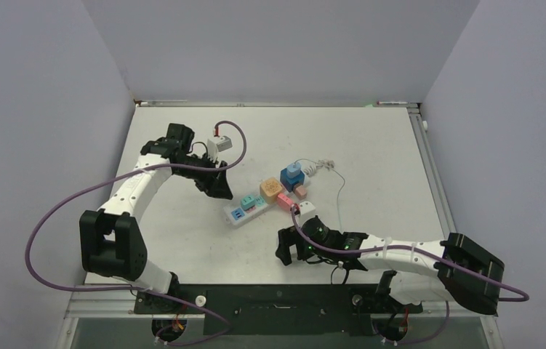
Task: Insert the plug
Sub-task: Insert the plug into the socket, then pick up the plug from the center of the board.
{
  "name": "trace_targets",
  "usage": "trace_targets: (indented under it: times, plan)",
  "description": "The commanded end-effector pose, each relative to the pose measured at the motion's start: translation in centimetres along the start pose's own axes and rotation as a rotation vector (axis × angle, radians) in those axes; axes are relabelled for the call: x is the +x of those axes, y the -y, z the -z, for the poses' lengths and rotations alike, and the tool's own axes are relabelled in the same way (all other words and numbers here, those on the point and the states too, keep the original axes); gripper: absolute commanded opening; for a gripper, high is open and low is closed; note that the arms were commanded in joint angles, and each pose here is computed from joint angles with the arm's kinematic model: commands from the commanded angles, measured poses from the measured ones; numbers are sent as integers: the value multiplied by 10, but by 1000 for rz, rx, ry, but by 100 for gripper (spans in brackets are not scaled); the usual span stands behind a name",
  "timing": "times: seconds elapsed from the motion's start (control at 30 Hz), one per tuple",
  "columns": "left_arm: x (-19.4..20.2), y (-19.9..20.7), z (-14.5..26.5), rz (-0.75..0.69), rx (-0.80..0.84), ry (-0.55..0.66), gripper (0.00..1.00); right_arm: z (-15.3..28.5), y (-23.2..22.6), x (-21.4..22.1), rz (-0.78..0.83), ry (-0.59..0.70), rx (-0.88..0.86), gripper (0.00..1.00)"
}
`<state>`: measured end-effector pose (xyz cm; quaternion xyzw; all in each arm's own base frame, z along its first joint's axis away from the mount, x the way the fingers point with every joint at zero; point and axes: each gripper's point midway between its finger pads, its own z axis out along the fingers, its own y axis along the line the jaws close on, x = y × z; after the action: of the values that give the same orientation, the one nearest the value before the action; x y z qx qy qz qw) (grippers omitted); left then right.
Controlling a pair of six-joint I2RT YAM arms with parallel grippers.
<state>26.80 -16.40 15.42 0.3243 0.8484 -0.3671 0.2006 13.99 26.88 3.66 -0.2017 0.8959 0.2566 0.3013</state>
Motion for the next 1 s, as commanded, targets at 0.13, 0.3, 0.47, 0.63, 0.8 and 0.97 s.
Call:
trace_targets:
  times: [0.13,0.3,0.47,0.63,0.8,0.97]
  plan:
    - [-10,10,3,-22,-24,33,52,-11,-1,-22,-93,87,-79,97]
    - [-14,11,3,-31,-29,40,51,-12,-4,-21,-104,100,-137,67]
    - [-14,12,2,-41,-30,37,51,-14,-5,-17,-120,84,-160,37]
    - [-18,15,4,-52,-24,49,51,-5,-8,-39,-89,133,-158,34]
    - [-31,38,12,-95,72,84,52,20,-21,-86,-24,223,-216,32]
    - [-39,72,29,-189,202,81,68,55,-48,-119,87,288,-383,33]
